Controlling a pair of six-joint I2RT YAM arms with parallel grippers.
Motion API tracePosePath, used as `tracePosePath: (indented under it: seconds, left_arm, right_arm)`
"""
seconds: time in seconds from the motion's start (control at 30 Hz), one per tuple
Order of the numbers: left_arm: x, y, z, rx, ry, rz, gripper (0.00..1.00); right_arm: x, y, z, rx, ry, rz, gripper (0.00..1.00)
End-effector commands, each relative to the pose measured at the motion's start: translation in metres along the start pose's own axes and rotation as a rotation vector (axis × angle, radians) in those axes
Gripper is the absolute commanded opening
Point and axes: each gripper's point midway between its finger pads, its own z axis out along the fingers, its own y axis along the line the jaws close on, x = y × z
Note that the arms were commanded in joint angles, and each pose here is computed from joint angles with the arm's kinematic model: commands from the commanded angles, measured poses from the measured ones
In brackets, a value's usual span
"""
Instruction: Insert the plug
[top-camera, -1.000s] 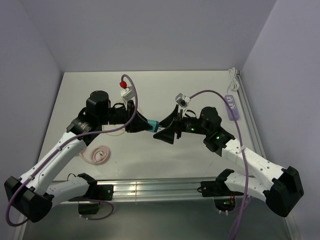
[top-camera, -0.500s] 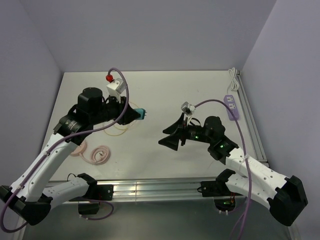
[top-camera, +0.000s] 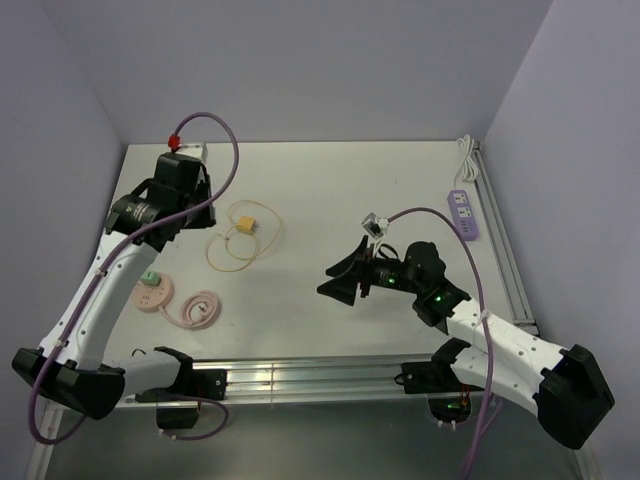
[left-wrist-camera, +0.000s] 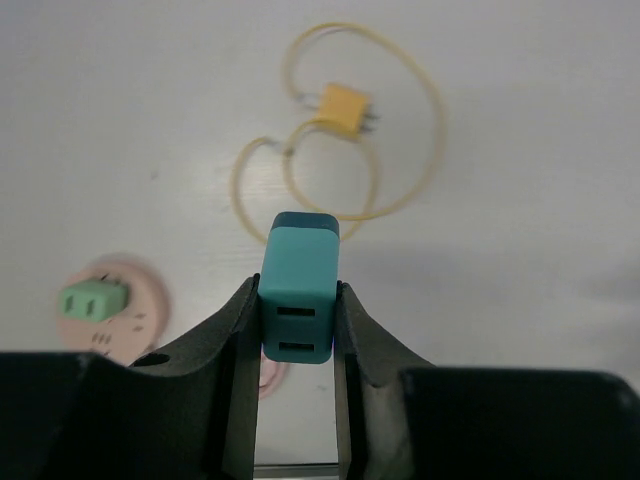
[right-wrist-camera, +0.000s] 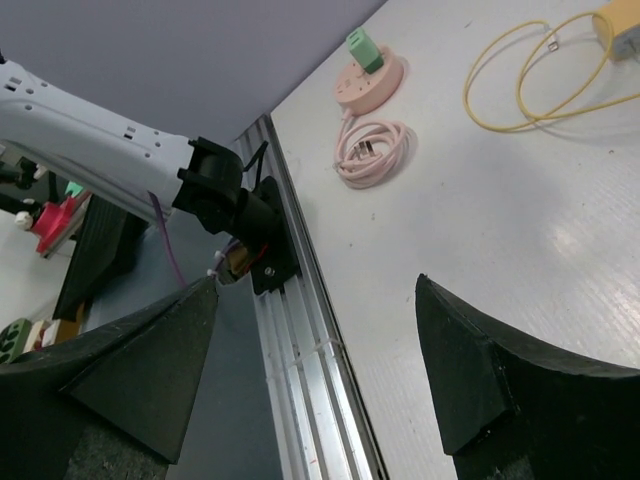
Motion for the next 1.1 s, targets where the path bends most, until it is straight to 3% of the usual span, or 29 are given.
tracePosePath:
  seconds: [0.0,0.1,0.4,0.6,0.87,0.97,1.07]
  left_arm:
    - [0.002,0.059,-0.007,-0.265,0.003,-0.06,0.0]
    - [0.005,0.083,-0.006,-0.375,0.002,-0.101,0.0]
    - [0.051,0.092,0.005,-0.426,0.199,-0.093,0.0]
    - [0.056,0.099,0.006,-0.472,0.203,-0.119,0.0]
    - [0.066,0.11,0.044,-0.502,0.321,0.097,0.0]
    - [0.081,0.098,0.057,-0.358,0.376,0.238,0.0]
    - [0.09,0.114,0.054,-0.421,0.367,0.294,0.0]
  right_arm:
    - [-0.016,0.006,-0.001,-0.001,-0.077,-0.037,0.87]
    - [-0.009,0.017,0.002,-0.016,-0.057,-0.06,0.87]
    - [-0.015,0.013,0.0,0.057,-0.079,-0.071,0.87]
    - [-0.018,0.008,-0.002,0.089,-0.1,-0.077,0.87]
    - [-0.017,0.007,-0.004,0.127,-0.105,-0.098,0.87]
    - [-0.019,0.006,-0.005,0.148,-0.115,-0.11,0.87]
    - [-0.021,0.001,-0.009,0.192,-0.132,-0.127,0.88]
